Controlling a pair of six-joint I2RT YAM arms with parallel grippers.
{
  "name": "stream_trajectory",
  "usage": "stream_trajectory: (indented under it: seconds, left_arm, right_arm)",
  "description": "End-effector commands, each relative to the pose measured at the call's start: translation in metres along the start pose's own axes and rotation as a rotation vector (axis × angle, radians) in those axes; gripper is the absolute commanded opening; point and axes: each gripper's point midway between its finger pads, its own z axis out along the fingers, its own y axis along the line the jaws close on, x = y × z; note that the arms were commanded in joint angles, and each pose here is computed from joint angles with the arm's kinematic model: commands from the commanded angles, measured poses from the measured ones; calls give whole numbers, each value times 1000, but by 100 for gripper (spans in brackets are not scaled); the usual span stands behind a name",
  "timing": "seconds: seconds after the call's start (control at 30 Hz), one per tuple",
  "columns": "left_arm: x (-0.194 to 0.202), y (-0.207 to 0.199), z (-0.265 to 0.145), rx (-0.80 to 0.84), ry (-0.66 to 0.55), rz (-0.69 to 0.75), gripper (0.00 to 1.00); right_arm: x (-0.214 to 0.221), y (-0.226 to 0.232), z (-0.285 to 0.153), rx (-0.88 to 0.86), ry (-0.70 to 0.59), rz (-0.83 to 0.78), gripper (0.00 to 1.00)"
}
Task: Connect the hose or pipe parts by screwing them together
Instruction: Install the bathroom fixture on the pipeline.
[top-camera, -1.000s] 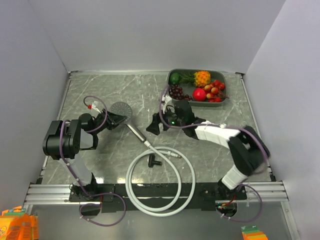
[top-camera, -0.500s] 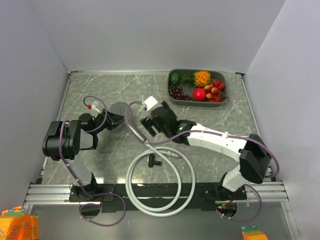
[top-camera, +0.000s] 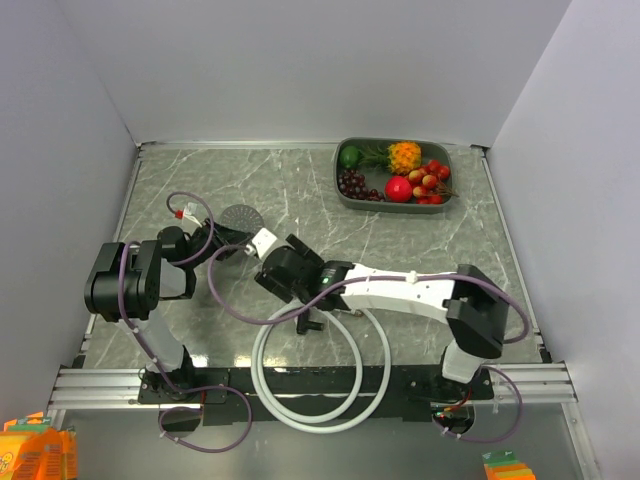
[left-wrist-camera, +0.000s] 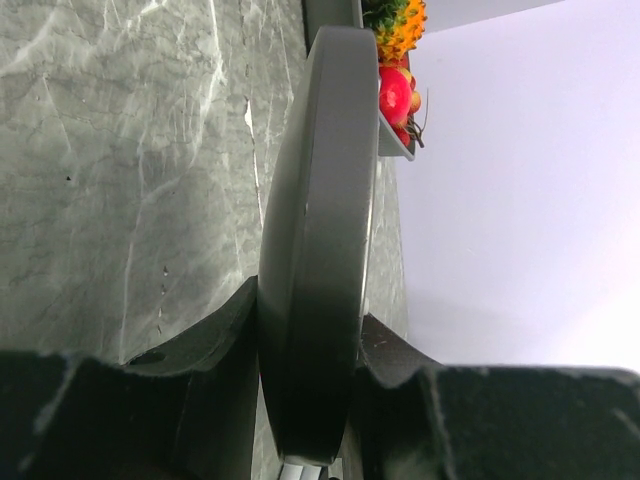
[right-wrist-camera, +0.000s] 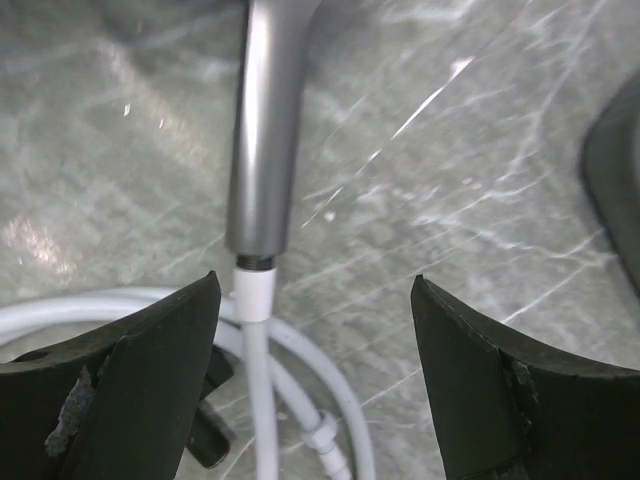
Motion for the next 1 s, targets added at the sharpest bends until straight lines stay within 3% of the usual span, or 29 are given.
stream_trajectory:
  seconds: [0.0, 0.33, 0.6, 0.9, 0.97]
  left_arm:
    - [-12, -26, 1, 79, -16, 75, 1]
    - [-13, -27, 1, 84, -21, 78, 1]
    - [-13, -26, 1, 84, -17, 74, 1]
    - [-11, -24, 1, 83, -14, 69, 1]
    - [-11, -24, 1, 83, -14, 66, 1]
  right_arm:
    - [17, 18, 11, -31, 73, 36, 83]
    - [40, 37, 30, -64, 134, 38, 78]
    - [63, 50, 51, -72, 178, 38, 65]
    - [60, 41, 63, -58, 143, 60, 53]
    - [60, 41, 64, -59, 146, 67, 44]
